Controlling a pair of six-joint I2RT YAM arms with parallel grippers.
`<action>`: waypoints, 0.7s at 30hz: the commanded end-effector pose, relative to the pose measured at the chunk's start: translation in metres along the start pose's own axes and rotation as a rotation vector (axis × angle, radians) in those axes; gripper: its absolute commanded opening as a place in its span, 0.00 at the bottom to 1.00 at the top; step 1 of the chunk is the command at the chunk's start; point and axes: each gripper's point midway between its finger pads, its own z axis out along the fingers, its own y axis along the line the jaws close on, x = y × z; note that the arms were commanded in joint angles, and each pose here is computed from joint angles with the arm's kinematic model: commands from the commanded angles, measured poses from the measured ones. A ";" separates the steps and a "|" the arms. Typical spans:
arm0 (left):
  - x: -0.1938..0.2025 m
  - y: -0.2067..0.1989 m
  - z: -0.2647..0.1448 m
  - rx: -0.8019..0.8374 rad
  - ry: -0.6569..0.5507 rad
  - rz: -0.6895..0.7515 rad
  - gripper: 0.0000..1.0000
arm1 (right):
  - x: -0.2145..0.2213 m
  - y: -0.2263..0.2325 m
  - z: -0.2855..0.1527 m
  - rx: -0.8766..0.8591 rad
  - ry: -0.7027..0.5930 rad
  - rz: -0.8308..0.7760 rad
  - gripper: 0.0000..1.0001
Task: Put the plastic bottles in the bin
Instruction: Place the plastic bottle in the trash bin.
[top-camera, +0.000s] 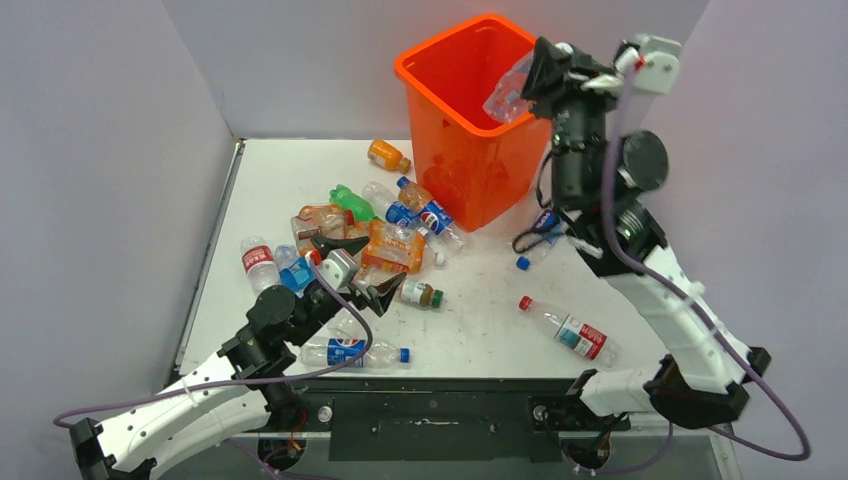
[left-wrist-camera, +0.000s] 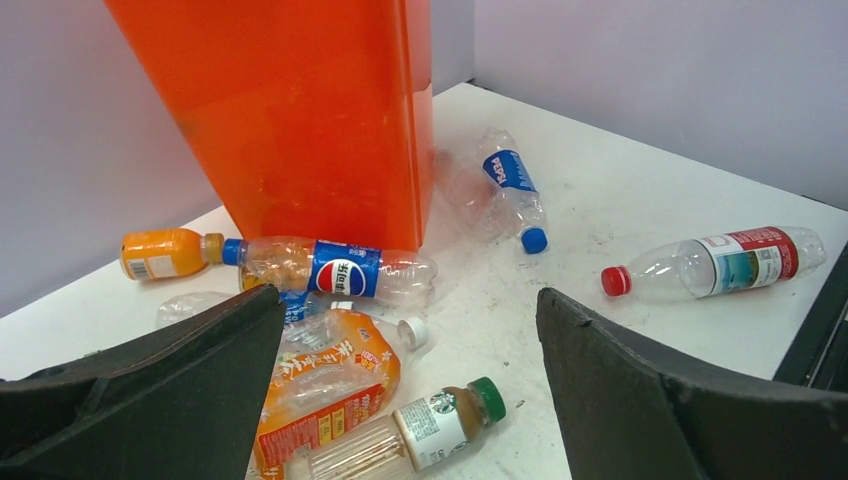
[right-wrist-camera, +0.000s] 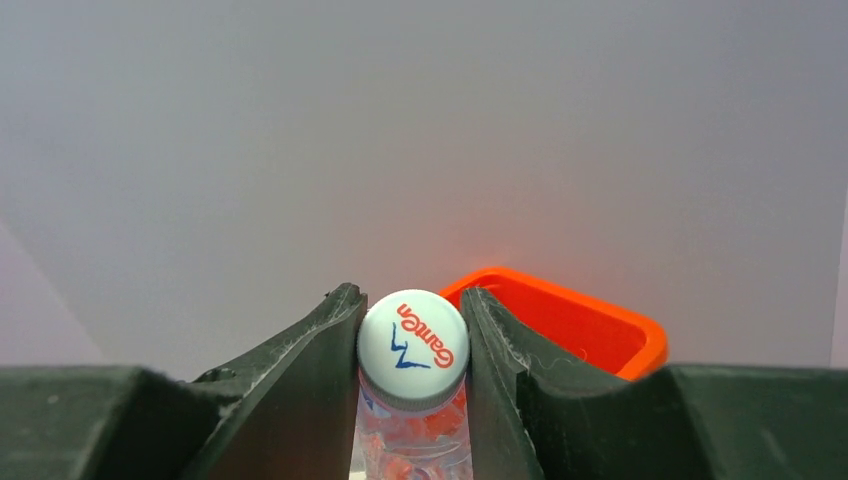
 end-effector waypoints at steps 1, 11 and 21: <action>-0.013 0.008 0.001 -0.042 -0.050 0.023 0.96 | 0.028 -0.027 0.067 0.119 -0.027 0.006 0.05; -0.015 0.015 -0.003 -0.075 -0.055 0.044 0.96 | 0.084 -0.123 0.176 0.287 -0.094 -0.010 0.05; -0.011 0.014 -0.001 -0.070 -0.039 0.048 0.96 | 0.157 -0.149 0.192 0.251 0.052 -0.013 0.73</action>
